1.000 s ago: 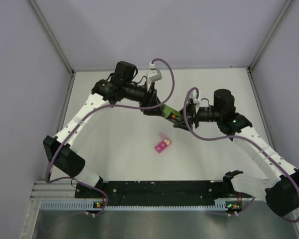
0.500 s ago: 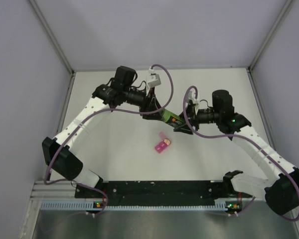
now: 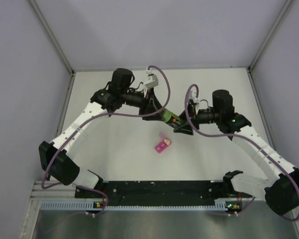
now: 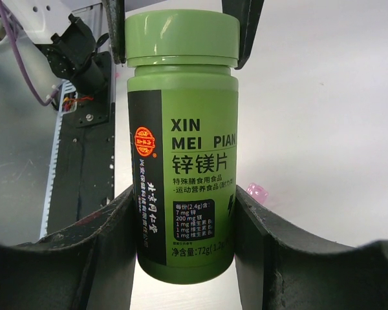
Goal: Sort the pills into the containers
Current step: Screw the lid of the pill bottle onto the pill bottle.
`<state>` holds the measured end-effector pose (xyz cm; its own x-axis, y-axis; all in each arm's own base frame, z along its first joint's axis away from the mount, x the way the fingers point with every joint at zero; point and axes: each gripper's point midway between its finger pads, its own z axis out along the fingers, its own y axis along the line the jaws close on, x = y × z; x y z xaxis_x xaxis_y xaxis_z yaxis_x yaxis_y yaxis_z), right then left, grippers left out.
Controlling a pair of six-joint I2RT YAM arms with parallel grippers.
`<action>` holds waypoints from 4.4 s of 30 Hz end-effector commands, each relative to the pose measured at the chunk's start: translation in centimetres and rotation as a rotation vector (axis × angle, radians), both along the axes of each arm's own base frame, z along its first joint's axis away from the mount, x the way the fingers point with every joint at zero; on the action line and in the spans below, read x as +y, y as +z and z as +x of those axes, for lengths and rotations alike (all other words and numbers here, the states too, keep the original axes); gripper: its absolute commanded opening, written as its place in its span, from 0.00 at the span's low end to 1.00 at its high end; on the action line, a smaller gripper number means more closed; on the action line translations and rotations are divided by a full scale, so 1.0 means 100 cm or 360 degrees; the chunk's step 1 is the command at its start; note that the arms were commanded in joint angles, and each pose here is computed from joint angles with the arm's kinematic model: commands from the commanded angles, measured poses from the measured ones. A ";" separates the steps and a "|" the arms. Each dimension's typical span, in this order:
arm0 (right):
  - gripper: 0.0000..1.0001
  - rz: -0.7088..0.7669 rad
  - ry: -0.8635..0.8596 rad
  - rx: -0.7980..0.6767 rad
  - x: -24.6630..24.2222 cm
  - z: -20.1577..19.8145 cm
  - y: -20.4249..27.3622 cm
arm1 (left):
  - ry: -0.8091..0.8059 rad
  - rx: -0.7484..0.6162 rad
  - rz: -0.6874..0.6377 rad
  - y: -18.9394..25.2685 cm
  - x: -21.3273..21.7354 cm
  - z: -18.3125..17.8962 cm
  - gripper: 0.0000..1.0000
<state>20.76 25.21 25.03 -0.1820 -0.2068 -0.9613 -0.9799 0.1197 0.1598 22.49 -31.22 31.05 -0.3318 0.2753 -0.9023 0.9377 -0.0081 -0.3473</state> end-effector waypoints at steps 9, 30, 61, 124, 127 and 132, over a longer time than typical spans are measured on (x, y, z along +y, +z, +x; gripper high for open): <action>0.00 0.0144 -0.0004 -0.0391 0.006 0.009 0.052 | 0.0047 0.0007 -0.0135 0.017 -0.012 -0.004 0.00; 0.00 0.0154 -0.0116 -0.0493 0.006 0.026 0.084 | 0.0203 0.0194 -0.0358 0.027 -0.012 0.012 0.00; 0.00 0.0201 -0.0161 -0.0472 0.009 0.035 0.099 | 0.0346 0.0399 -0.0581 0.022 -0.006 0.025 0.00; 0.00 0.0480 0.0269 -0.0105 0.017 -0.003 0.121 | -0.0086 -0.0048 -0.0728 0.035 -0.010 -0.027 0.77; 0.00 0.0463 0.0236 -0.0111 0.016 -0.001 0.117 | -0.0083 -0.0069 -0.0735 0.038 -0.009 -0.029 0.84; 0.00 0.0435 0.0120 -0.0172 0.012 0.007 0.117 | -0.0047 -0.0093 -0.0708 0.041 -0.002 -0.027 0.99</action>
<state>21.49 26.77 33.91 -0.2206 0.0166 -0.9752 -0.9748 -0.0380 0.2199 20.71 -32.35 34.42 -0.3111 -0.1422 -0.9397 0.9429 -0.1700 -0.2864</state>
